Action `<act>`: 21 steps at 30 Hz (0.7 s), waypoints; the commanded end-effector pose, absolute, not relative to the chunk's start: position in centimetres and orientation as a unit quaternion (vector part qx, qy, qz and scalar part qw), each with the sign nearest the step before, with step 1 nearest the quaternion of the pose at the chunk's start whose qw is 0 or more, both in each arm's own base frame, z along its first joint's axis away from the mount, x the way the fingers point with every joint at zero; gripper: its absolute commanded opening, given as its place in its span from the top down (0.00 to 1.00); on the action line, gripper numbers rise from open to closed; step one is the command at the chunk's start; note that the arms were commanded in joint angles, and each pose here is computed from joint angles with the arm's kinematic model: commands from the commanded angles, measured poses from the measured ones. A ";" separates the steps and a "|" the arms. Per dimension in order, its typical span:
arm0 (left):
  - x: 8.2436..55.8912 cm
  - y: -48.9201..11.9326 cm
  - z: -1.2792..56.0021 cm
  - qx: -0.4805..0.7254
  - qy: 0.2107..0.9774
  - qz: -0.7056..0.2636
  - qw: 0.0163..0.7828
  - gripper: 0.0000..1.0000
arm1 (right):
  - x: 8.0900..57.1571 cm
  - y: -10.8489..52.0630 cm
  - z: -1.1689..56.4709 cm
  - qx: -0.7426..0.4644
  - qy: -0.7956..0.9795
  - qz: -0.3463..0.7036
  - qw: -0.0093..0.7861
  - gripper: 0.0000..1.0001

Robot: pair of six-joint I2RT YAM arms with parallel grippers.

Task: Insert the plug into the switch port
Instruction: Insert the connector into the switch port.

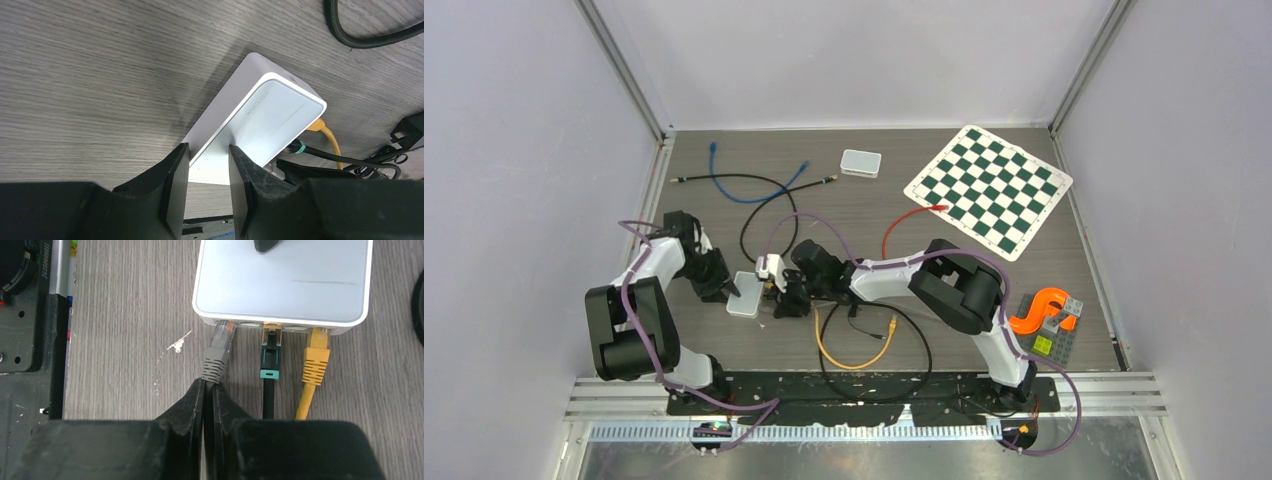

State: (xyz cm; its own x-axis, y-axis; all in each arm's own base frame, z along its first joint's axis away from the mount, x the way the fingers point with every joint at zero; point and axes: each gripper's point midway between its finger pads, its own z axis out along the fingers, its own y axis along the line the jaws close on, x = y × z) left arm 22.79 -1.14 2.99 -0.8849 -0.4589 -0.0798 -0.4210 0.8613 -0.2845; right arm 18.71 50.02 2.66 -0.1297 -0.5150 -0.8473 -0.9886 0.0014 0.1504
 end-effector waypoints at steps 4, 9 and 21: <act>22.3 -3.8 2.8 -0.238 0.949 -0.198 0.052 0.66 | 19.0 51.8 4.7 -0.557 0.631 0.437 0.318 0.95; 22.2 -5.0 2.9 -0.249 0.939 -0.233 0.051 0.68 | 18.5 51.8 3.5 -0.561 0.636 0.442 0.294 0.95; 22.0 -5.9 2.6 -0.262 0.929 -0.256 0.052 0.72 | 20.2 52.2 3.4 -0.525 0.675 0.420 0.304 0.95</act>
State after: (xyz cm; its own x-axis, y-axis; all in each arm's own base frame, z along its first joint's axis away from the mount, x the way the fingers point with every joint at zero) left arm 24.47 -2.34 2.84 -0.8508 -0.5084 -0.1324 -0.4196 0.8092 -0.4113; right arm 18.40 49.75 2.47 -0.2901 -0.5062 -0.8122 -0.9496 0.0470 0.3099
